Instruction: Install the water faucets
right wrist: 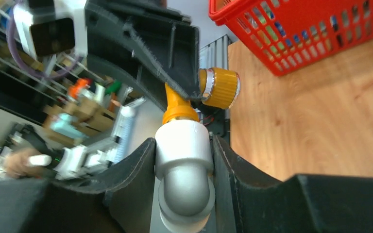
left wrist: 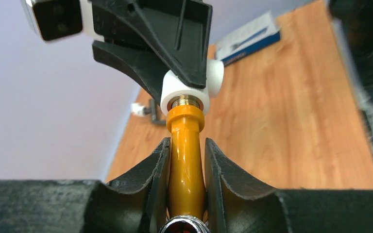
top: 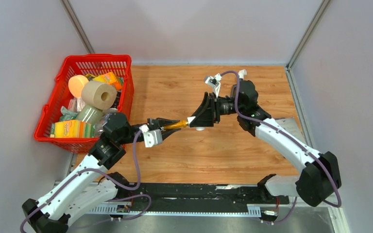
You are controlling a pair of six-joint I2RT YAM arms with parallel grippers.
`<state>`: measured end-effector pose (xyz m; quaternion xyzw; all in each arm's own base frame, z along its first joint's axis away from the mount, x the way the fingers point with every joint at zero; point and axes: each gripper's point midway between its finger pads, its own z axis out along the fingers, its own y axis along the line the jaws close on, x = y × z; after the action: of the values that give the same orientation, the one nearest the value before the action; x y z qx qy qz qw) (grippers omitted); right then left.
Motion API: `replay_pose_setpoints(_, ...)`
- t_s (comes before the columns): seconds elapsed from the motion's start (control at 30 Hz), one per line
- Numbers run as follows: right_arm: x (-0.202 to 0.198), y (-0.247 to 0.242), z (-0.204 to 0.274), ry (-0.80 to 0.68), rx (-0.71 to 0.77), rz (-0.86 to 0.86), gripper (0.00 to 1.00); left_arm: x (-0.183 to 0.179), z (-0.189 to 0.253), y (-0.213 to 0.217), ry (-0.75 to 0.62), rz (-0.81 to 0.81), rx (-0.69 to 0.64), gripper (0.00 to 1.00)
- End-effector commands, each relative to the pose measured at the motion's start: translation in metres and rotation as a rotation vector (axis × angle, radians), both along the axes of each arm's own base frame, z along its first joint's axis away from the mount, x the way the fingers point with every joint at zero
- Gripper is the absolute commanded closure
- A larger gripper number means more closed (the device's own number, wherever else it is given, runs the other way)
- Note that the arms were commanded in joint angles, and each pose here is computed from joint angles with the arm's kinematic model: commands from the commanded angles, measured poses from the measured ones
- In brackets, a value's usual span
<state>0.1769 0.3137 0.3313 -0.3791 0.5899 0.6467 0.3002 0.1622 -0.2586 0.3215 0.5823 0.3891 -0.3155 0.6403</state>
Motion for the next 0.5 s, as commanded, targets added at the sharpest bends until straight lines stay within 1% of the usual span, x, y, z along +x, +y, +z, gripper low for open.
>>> replay_pose_setpoints(0.0, 0.033, 0.016, -0.014, 0.410, -0.074, -0.144, 0.98, 0.026, -0.008, 0.004, -0.454, 0.187, 0.140, 1.00)
replay_pose_setpoints(0.03, 0.036, 0.017, -0.019, 0.435, -0.086, -0.157, 0.97, 0.029, -0.020, 0.008, -0.475, 0.220, 0.174, 1.00)
replay_pose_setpoints(0.07, 0.040, 0.018, -0.025, 0.451, -0.096, -0.175, 0.97, 0.033, -0.019, 0.010, -0.546, 0.257, 0.195, 1.00)
replay_pose_setpoints(0.2, 0.051, 0.020, -0.035, 0.466, -0.119, -0.236, 0.89, 0.037, -0.017, 0.024, -0.697, 0.360, 0.182, 1.00)
replay_pose_setpoints(0.23, 0.055, 0.019, -0.037, 0.460, -0.122, -0.258, 0.85, 0.039, -0.019, 0.025, -0.706, 0.373, 0.178, 1.00)
replay_pose_setpoints(0.33, 0.060, 0.015, -0.026, 0.373, -0.099, -0.286, 0.69, 0.041, -0.021, 0.028, -0.656, 0.393, 0.170, 1.00)
replay_pose_setpoints(0.4, 0.064, 0.010, -0.013, 0.274, -0.071, -0.305, 0.58, 0.040, -0.024, 0.025, -0.578, 0.390, 0.144, 1.00)
replay_pose_setpoints(0.43, 0.065, 0.005, -0.004, 0.199, -0.054, -0.316, 0.54, 0.039, -0.020, 0.024, -0.516, 0.392, 0.111, 1.00)
replay_pose_setpoints(0.47, 0.065, 0.001, 0.002, 0.130, -0.042, -0.323, 0.50, 0.040, -0.022, 0.024, -0.482, 0.393, 0.110, 1.00)
